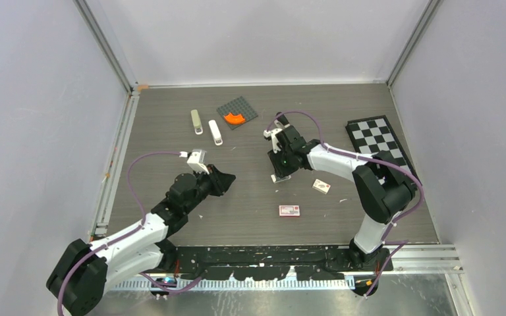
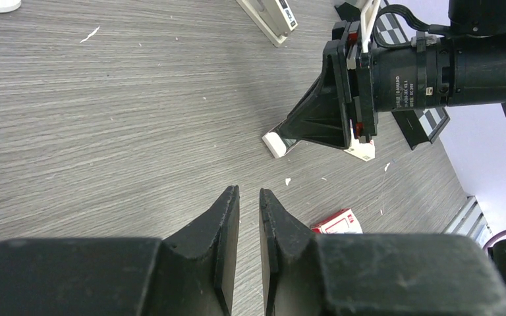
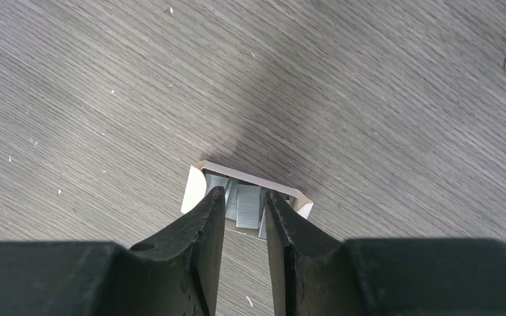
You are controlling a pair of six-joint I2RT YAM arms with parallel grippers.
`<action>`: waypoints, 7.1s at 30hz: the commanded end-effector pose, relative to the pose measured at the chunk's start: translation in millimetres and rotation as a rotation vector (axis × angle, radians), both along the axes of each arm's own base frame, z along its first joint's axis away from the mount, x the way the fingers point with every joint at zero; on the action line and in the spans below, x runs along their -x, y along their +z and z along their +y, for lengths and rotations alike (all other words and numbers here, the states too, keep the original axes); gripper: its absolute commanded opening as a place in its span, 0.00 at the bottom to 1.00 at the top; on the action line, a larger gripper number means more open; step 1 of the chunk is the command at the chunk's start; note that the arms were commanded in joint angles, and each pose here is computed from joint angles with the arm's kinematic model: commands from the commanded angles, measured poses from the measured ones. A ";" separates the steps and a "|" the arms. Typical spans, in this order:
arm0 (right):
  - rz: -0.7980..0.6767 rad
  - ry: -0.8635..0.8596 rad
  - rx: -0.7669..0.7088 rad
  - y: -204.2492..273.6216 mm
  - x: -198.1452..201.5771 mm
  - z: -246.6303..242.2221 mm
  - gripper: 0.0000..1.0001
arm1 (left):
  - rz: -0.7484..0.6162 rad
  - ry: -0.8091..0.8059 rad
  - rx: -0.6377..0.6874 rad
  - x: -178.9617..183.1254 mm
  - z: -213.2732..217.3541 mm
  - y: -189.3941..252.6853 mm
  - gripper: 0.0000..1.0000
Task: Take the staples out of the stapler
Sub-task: Place the staple in the staple box, then adjust the staple box at the center of the board, then close the staple box at the center of the board.
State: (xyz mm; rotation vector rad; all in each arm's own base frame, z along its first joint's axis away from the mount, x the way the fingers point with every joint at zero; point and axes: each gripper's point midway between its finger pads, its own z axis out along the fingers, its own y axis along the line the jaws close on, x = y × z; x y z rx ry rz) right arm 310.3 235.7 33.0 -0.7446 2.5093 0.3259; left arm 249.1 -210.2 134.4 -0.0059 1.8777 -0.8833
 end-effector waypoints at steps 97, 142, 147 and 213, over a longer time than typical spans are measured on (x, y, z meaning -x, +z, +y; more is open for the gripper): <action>-0.238 0.604 -0.397 158.0 70.8 -93.4 1.00 | -0.401 -0.691 -0.399 -62.5 -156.6 -80.1 0.76; -0.273 0.725 -0.187 106.9 68.4 -123.6 1.00 | -0.537 -0.890 -0.514 -16.4 -171.6 -112.1 0.34; -0.295 0.828 -0.079 72.7 60.1 -135.7 1.00 | -0.551 -0.925 -0.501 -9.5 -172.5 -113.1 0.34; -0.176 0.973 0.192 -20.3 46.8 -127.5 0.35 | -0.536 -1.062 -0.305 12.9 -180.3 -109.8 0.35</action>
